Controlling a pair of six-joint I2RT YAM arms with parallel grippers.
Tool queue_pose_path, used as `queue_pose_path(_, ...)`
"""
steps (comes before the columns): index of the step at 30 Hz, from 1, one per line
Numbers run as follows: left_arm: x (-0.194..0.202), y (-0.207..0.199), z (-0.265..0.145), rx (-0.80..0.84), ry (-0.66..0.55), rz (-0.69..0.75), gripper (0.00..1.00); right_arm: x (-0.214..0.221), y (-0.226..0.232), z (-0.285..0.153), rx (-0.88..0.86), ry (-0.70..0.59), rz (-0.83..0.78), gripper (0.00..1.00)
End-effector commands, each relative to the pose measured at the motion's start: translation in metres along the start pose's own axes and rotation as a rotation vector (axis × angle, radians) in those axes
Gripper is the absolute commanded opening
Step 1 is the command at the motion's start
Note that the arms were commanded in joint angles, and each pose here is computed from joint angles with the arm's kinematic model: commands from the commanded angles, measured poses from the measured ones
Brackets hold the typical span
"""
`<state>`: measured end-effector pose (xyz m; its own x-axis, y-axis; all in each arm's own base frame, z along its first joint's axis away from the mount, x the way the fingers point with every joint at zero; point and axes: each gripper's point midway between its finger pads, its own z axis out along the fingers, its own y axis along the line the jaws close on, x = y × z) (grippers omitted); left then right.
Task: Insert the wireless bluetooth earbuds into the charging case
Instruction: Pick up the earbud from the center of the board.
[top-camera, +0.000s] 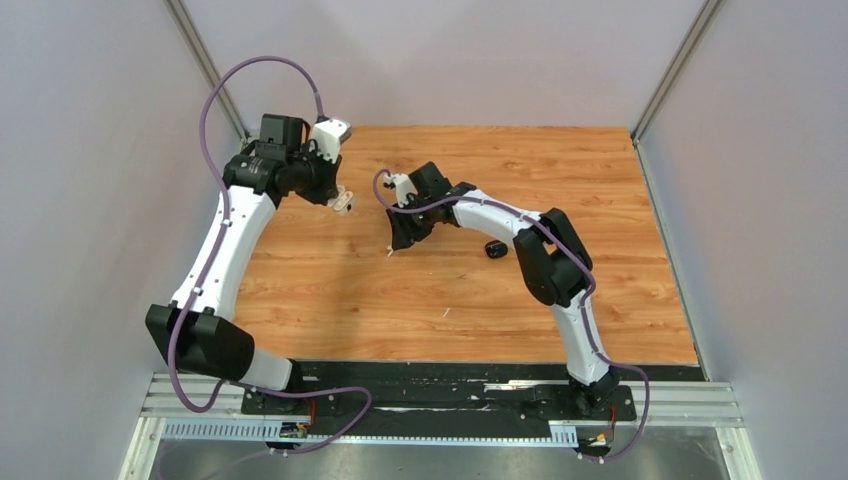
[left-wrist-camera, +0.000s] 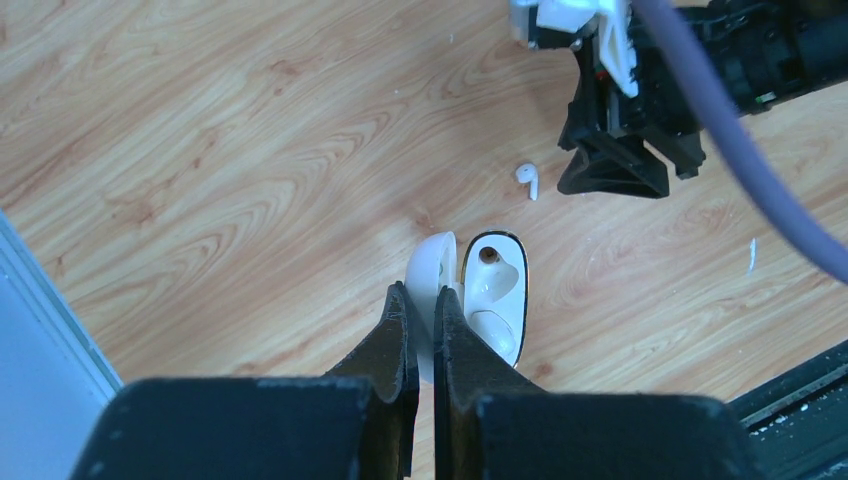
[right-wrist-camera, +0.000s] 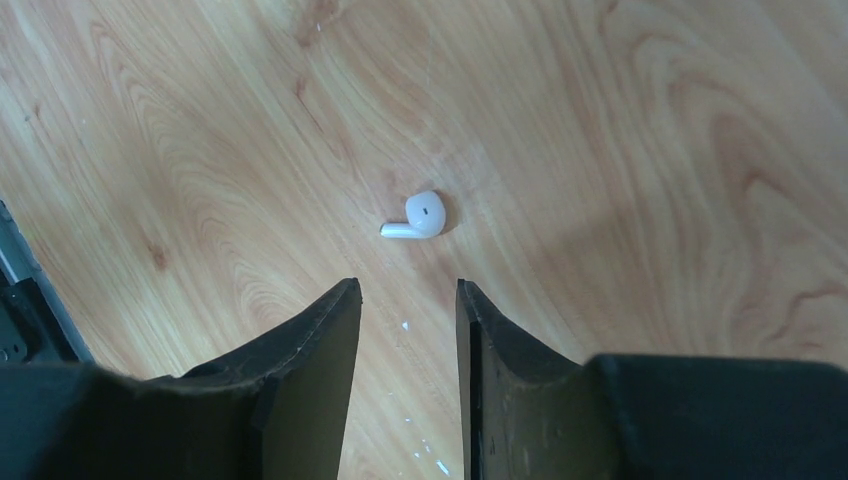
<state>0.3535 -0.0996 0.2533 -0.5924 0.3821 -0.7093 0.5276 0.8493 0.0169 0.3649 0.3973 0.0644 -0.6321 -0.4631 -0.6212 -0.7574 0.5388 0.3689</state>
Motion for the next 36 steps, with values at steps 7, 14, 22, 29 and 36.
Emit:
queue_pose_path(7,-0.001,-0.003,-0.017,0.005,-0.045,-0.032,0.00,0.002,0.001,0.018,0.062,0.021,0.062,0.39)
queue_pose_path(14,0.005,-0.005,-0.020,0.012,-0.045,-0.042,0.00,-0.005,-0.008,0.031,0.095,0.002,0.054,0.39)
queue_pose_path(22,0.012,-0.006,-0.023,0.010,-0.039,-0.047,0.00,-0.004,-0.011,0.044,0.105,0.006,0.050,0.38)
queue_pose_path(29,0.014,-0.007,-0.024,0.015,-0.041,-0.052,0.00,0.004,-0.008,0.048,0.141,0.029,-0.022,0.34)
queue_pose_path(36,0.014,-0.007,-0.023,0.021,-0.044,-0.057,0.00,0.017,-0.013,0.052,0.184,0.059,-0.056,0.32)
